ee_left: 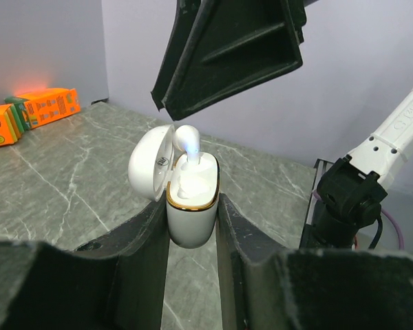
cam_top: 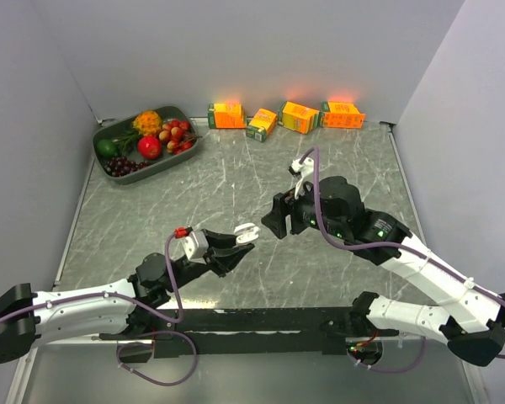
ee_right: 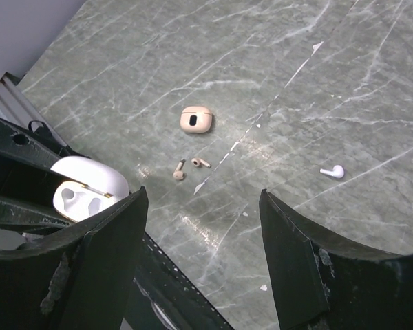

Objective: Insert the wireless bluetooth earbuds into the charging case
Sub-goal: Place the earbud in the charging case.

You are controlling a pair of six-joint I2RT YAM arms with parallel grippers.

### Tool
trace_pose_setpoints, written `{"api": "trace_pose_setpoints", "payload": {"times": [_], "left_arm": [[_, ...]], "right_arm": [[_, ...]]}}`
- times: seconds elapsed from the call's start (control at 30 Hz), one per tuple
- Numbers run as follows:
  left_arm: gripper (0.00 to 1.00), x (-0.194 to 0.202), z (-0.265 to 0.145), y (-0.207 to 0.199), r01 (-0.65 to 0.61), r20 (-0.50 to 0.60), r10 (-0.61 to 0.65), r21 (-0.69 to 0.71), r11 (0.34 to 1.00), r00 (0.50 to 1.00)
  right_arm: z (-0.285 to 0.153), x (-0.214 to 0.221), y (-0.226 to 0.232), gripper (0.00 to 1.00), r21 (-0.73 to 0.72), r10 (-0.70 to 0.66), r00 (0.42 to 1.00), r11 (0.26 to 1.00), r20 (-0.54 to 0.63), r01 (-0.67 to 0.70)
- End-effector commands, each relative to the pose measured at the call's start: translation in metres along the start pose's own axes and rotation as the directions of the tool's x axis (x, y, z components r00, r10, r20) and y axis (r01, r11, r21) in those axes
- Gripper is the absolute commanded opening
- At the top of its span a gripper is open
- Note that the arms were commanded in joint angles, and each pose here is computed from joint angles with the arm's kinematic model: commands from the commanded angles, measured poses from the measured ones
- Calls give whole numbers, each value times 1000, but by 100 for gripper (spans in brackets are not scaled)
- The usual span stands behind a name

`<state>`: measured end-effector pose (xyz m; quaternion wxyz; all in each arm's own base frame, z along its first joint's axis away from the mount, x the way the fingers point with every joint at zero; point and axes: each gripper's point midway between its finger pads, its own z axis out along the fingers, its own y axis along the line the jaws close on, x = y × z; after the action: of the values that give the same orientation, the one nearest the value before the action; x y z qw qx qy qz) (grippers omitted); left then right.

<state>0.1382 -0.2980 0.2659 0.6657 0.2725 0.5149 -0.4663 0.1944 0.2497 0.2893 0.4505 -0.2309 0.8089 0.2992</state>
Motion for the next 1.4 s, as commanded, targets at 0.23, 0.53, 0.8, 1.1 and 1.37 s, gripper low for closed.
{"api": "trace_pose_setpoints", "payload": {"times": [0.23,0.53,0.8,1.1,1.37], "left_arm": [[2,-38,10,5,-7,112,11,-36,999,994],[1,-39,10,9,-6,114,13,-61,998,993],[1,-39,8,12,-3,114,12,-77,997,993],[1,-41,5,10,-5,116,13,-68,998,993],[1,-36,6,2,-7,98,9,-23,1000,995]], "right_arm": [[0,0,14,73,-29,-25,1000,999,-14,24],[-1,0,23,72,-42,-47,999,998,-13,47],[-6,-6,19,73,-5,-58,998,998,0,58],[-13,-10,1,74,81,-82,997,993,10,81],[-4,-17,2,74,93,-85,996,992,17,83]]}}
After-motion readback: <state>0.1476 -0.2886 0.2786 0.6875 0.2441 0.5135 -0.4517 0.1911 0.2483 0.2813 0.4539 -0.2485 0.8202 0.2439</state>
